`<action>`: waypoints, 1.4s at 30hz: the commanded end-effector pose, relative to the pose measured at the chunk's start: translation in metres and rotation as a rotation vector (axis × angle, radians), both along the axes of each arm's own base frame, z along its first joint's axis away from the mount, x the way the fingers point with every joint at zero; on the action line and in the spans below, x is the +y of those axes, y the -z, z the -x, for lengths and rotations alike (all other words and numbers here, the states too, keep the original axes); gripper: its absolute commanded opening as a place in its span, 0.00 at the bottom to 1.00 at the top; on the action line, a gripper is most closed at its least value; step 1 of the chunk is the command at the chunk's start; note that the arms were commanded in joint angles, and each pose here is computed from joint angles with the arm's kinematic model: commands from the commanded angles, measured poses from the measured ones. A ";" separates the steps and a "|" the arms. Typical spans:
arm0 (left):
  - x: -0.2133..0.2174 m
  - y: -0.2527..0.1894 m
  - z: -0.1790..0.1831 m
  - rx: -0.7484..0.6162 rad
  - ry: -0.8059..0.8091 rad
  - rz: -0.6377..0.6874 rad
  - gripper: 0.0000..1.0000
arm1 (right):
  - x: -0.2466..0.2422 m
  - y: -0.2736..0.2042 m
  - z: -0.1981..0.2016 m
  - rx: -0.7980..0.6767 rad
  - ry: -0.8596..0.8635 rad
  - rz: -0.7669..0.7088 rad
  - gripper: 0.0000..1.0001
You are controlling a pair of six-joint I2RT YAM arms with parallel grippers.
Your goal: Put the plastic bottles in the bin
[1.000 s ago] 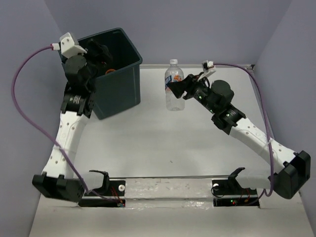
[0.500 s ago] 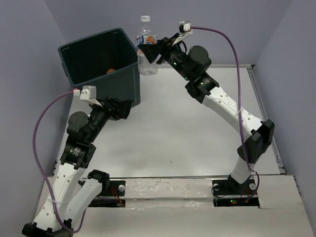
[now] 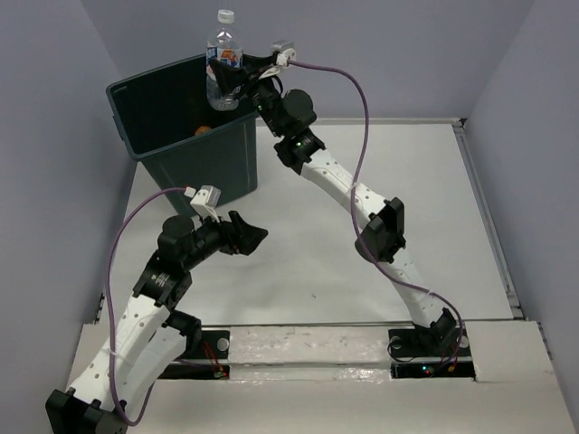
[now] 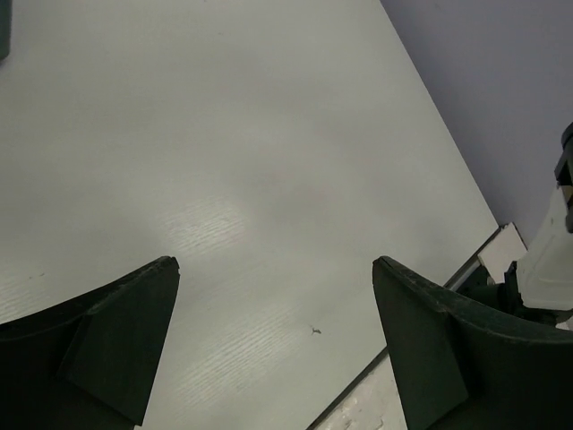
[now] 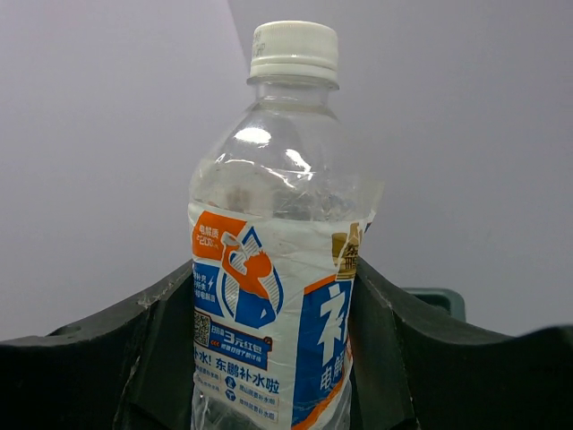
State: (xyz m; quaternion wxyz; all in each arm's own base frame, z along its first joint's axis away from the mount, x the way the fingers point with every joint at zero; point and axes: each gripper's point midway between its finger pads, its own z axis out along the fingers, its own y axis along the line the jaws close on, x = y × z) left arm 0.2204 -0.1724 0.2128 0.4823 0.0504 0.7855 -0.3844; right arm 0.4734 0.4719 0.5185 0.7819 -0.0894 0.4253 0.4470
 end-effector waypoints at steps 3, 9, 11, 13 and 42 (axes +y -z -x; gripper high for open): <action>-0.009 -0.023 0.003 -0.082 0.053 0.024 0.99 | 0.009 -0.014 0.021 -0.185 0.107 -0.030 0.99; -0.006 -0.024 0.001 -0.082 0.032 0.020 0.99 | 0.009 -0.018 0.030 -0.189 0.113 0.037 1.00; -0.004 -0.025 0.000 -0.085 0.020 0.019 0.99 | 0.010 -0.028 0.045 -0.206 0.082 0.044 1.00; 0.000 -0.027 -0.002 -0.092 0.000 0.021 0.99 | -0.001 -0.043 0.057 -0.202 0.064 0.045 1.00; 0.005 -0.152 -0.018 -0.402 -0.085 0.210 0.99 | -0.367 0.178 0.261 0.353 0.427 0.026 1.00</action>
